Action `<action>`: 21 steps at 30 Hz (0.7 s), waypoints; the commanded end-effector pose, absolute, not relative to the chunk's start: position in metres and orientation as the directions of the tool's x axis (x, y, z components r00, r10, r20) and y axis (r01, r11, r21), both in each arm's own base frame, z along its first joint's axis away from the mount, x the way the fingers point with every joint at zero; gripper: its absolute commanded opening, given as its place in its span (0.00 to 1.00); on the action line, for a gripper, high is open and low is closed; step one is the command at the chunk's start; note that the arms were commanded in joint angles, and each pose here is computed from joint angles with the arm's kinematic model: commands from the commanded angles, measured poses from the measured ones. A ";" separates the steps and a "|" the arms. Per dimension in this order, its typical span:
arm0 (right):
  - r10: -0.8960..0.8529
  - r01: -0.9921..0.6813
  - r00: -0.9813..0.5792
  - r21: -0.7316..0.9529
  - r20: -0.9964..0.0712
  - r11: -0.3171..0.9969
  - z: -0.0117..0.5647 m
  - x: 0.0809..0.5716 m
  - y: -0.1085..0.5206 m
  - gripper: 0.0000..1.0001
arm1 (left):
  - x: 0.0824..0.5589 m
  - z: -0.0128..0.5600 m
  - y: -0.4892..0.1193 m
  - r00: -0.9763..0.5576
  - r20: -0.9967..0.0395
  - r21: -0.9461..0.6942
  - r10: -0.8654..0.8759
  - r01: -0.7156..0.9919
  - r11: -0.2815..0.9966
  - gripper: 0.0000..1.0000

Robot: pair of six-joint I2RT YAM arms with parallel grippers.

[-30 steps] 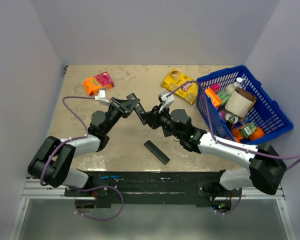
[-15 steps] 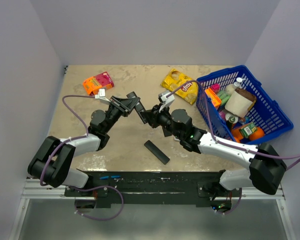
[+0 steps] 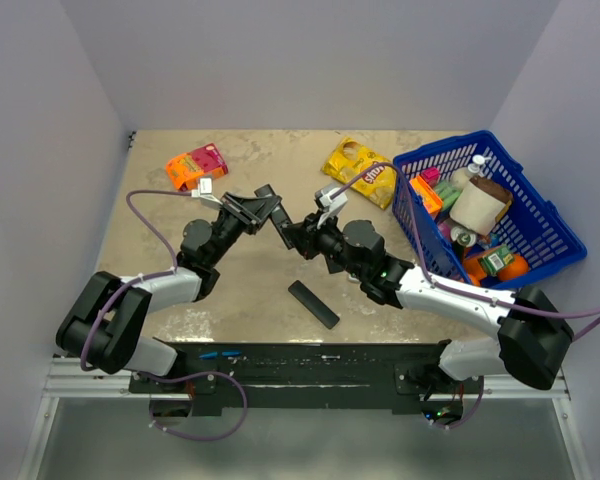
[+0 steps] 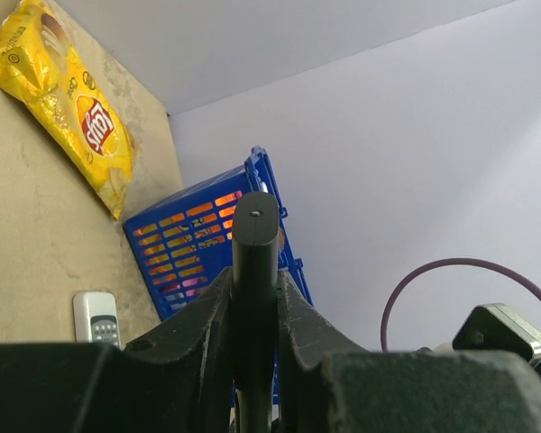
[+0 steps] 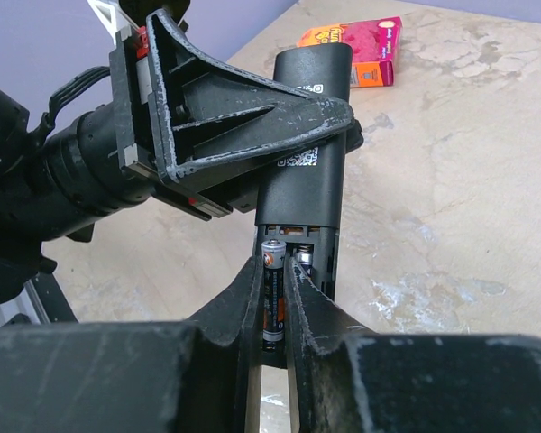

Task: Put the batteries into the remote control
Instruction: Load the battery into the remote control.

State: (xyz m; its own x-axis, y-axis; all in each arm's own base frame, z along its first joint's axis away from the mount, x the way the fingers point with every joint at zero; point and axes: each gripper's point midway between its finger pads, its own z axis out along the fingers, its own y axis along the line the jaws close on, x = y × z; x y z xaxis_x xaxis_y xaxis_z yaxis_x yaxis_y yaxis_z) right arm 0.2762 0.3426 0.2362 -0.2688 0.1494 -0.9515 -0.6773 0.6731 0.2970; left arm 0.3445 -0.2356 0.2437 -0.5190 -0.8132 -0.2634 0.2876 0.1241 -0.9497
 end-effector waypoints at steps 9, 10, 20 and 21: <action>0.120 -0.680 -0.256 0.267 -0.959 0.683 0.236 0.276 0.337 0.21 | 0.344 0.290 -0.237 -0.498 -0.268 -0.914 -0.825 0.403 0.053 0.00; 0.120 -0.680 -0.256 0.267 -0.959 0.683 0.236 0.276 0.337 0.22 | 0.344 0.289 -0.237 -0.498 -0.271 -0.913 -0.824 0.405 0.056 0.00; 0.152 -0.672 -0.235 0.274 -0.960 0.689 0.252 0.277 0.333 0.30 | 0.344 0.287 -0.237 -0.498 -0.286 -0.911 -0.819 0.406 0.071 0.00; 0.152 -0.672 -0.233 0.272 -0.960 0.689 0.254 0.276 0.333 0.31 | 0.344 0.285 -0.238 -0.499 -0.287 -0.912 -0.818 0.404 0.073 0.00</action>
State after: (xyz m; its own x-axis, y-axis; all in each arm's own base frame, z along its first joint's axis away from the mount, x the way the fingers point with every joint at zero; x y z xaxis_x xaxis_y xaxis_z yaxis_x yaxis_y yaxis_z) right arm 0.2738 0.3421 0.2381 -0.2649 0.1429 -0.9536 -0.6852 0.6679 0.2904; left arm 0.3454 -0.2366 0.2442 -0.5206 -0.8108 -0.2676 0.2903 0.1267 -0.9485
